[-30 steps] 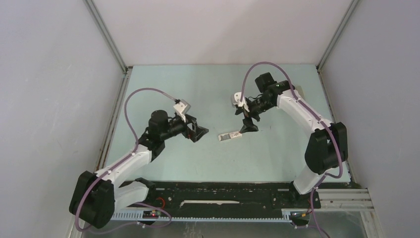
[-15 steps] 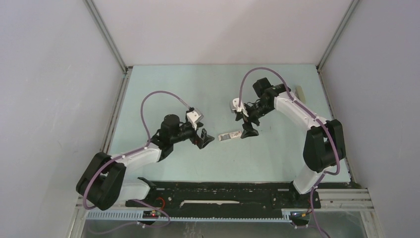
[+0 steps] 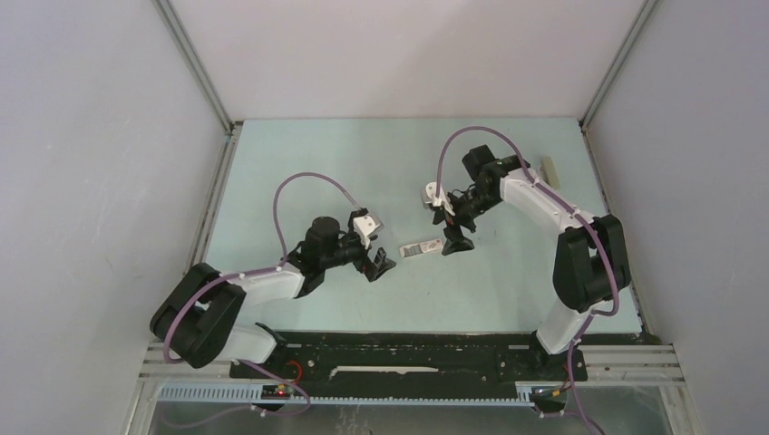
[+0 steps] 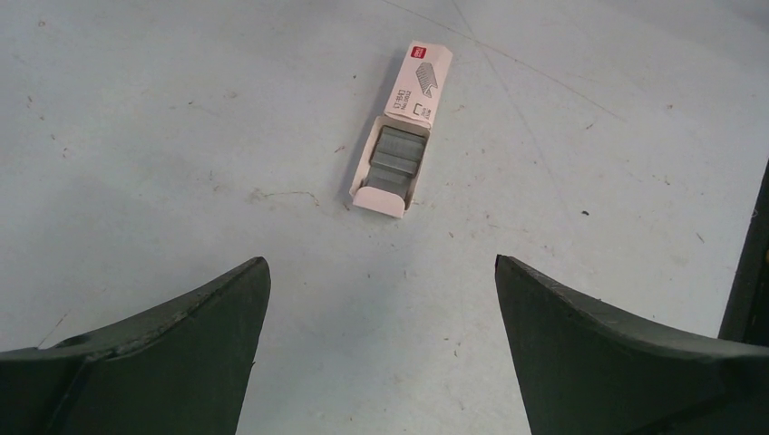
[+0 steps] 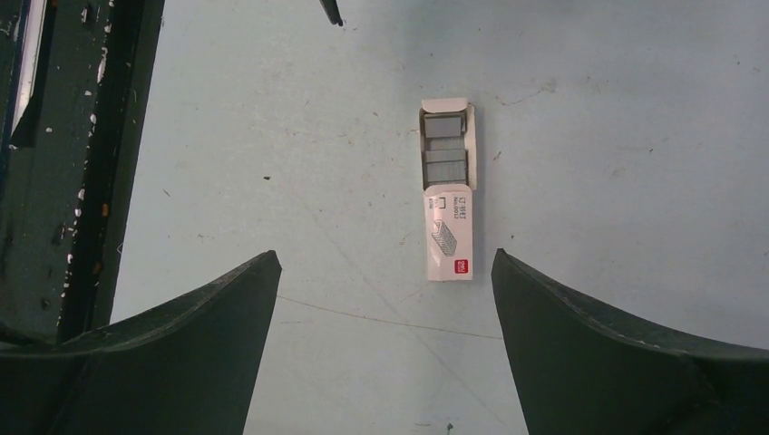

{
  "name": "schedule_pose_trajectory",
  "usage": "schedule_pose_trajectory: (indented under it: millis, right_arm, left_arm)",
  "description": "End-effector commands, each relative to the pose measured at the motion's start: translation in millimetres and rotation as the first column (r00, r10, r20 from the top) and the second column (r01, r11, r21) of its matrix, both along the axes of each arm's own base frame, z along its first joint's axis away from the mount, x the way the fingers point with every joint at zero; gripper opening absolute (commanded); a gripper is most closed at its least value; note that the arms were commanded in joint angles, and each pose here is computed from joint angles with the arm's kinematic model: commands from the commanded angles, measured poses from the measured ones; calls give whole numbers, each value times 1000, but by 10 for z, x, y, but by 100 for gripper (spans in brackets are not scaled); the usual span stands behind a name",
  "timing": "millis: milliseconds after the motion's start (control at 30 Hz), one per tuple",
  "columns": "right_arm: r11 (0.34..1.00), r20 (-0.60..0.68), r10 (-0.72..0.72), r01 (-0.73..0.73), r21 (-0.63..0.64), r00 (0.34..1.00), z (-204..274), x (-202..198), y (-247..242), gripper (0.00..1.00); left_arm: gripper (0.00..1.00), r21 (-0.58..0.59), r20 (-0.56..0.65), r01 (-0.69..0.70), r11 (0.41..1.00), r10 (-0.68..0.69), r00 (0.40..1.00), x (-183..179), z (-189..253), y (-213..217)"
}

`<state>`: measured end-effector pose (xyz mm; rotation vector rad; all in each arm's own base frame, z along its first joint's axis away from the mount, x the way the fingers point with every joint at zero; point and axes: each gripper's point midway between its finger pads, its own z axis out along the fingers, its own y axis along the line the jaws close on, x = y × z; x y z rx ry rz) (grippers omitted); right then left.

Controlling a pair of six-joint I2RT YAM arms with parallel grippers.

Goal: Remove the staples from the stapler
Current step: Close the staple box at the center of the board.

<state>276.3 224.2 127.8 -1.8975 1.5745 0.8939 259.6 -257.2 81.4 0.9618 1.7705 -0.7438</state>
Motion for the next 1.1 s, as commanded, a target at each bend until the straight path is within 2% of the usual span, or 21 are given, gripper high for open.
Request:
schedule_pose_trajectory:
  millis: [0, 1067]
  right_arm:
    - [1000, -4, 1, -1, -8, 1000, -65, 21, -12, 96]
    - [999, -10, -26, 25, -40, 1000, -210, 86, -83, 92]
  left_arm:
    - [100, 8, 72, 7, 1000, -7, 997, 40, -5, -9]
    - [100, 37, 108, 38, 999, -42, 993, 59, -111, -101]
